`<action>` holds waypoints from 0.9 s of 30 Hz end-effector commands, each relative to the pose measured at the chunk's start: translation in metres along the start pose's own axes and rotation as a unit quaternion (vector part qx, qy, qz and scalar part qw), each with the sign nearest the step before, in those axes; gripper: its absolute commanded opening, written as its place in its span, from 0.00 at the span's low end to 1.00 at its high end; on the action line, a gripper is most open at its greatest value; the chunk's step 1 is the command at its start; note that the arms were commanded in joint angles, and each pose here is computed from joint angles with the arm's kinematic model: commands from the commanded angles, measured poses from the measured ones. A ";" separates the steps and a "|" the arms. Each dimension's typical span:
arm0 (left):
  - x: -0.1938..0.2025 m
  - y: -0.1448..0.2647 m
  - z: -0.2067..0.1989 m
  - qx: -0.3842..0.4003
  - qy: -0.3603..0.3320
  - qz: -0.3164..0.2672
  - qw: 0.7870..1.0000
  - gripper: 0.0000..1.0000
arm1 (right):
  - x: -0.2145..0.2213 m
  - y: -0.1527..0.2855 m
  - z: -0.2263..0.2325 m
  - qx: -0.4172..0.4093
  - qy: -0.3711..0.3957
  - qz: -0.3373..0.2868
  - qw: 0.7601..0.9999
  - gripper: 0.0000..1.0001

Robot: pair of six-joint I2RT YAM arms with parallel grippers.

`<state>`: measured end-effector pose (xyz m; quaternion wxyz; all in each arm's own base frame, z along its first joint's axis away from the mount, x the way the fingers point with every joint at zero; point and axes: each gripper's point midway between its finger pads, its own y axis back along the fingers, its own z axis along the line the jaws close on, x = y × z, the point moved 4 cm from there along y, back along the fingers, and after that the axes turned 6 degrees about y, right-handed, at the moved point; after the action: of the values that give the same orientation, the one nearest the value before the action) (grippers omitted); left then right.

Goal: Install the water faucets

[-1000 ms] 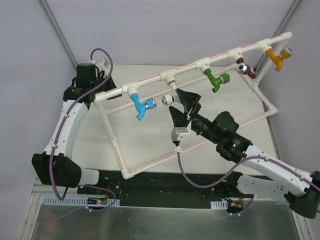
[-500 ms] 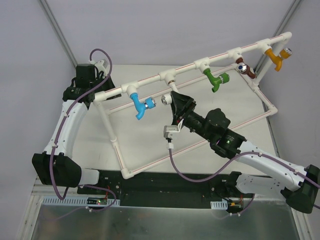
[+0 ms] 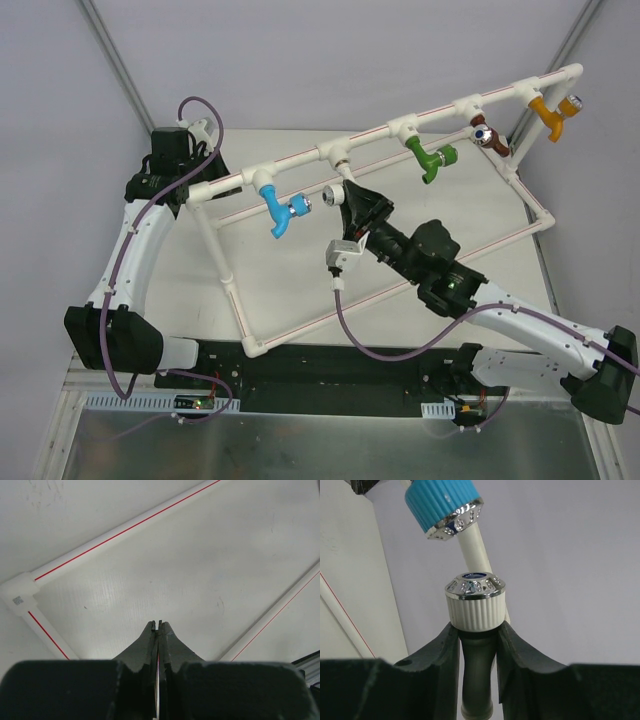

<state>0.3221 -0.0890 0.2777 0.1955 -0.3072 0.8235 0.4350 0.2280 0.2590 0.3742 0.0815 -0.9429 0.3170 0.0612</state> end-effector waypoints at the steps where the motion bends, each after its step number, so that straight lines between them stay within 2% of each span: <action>1: 0.022 -0.021 0.011 -0.009 0.017 0.051 0.999 0.00 | 0.023 0.001 0.042 -0.029 -0.088 0.071 0.993 0.00; 8: 0.022 -0.021 0.011 -0.011 0.016 0.049 0.999 0.00 | 0.021 -0.001 0.055 0.003 -0.248 0.083 0.965 0.00; 15: 0.022 -0.021 0.011 -0.010 0.017 0.049 0.999 0.00 | 0.014 -0.003 0.074 0.018 -0.351 0.062 0.934 0.00; 18: 0.022 -0.021 0.011 -0.010 0.017 0.050 0.999 0.00 | 0.012 -0.004 0.080 0.029 -0.410 0.065 0.909 0.00; 22: 0.021 -0.020 0.011 -0.009 0.017 0.049 0.999 0.00 | 0.004 -0.006 0.078 0.056 -0.514 0.052 0.854 0.00; 27: 0.021 -0.021 0.012 -0.011 0.018 0.049 0.999 0.00 | -0.003 -0.009 0.081 0.062 -0.575 0.042 0.815 0.00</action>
<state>0.3221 -0.0890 0.2777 0.1949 -0.3075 0.8238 0.4346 0.2264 0.2602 0.3703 0.3680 -0.7849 0.2260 0.4444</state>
